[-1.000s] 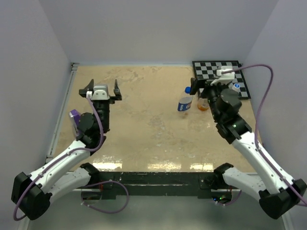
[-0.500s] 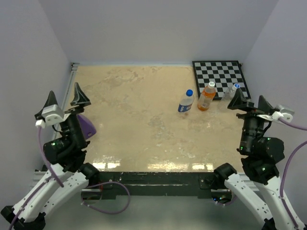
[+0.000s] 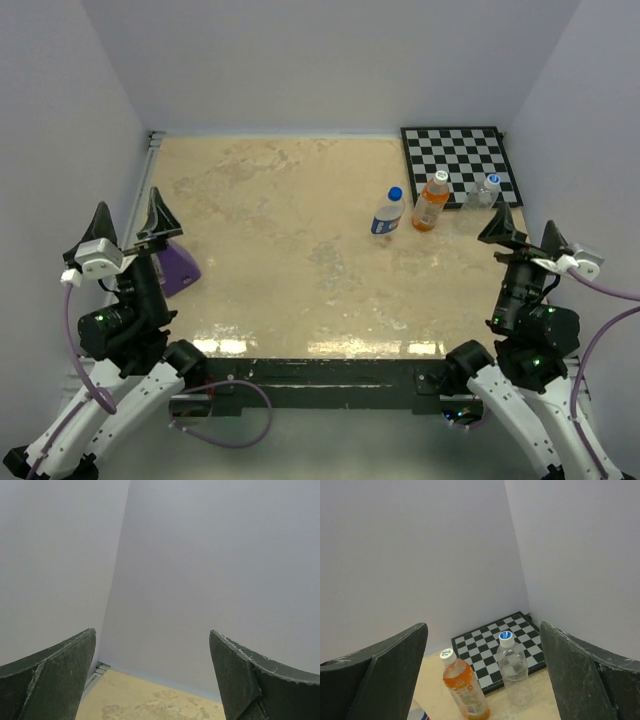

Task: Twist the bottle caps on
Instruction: Reset both arms

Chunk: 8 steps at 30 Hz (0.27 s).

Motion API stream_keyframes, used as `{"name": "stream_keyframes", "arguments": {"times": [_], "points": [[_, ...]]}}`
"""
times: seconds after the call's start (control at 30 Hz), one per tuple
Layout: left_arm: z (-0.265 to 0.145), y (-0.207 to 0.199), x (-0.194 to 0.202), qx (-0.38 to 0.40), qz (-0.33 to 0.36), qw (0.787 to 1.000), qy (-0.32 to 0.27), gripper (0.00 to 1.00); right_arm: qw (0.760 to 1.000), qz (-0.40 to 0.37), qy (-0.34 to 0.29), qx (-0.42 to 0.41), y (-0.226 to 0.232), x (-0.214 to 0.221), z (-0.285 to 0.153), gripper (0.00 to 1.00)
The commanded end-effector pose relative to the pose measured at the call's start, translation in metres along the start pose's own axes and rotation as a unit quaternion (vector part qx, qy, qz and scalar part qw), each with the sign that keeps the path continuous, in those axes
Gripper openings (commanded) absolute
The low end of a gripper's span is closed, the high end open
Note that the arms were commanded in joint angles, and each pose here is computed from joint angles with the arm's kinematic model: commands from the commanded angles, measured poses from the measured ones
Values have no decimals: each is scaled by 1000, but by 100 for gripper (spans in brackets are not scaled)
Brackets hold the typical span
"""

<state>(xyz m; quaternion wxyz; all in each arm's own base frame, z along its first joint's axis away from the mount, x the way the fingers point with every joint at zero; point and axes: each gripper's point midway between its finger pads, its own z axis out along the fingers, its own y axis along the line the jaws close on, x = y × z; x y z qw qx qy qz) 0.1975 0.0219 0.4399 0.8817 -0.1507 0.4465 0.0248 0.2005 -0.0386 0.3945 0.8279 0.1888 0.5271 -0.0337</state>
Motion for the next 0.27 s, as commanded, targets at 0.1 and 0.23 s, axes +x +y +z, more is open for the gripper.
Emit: {"name": "stream_keyframes", "arguments": {"times": [0.1, 0.23], "points": [[1, -11, 18, 19, 16, 1000, 16, 100, 999, 16, -27, 22, -11, -4, -4, 99], [2, -12, 21, 21, 14, 1000, 16, 100, 999, 18, -30, 16, -10, -2, -4, 99]]}}
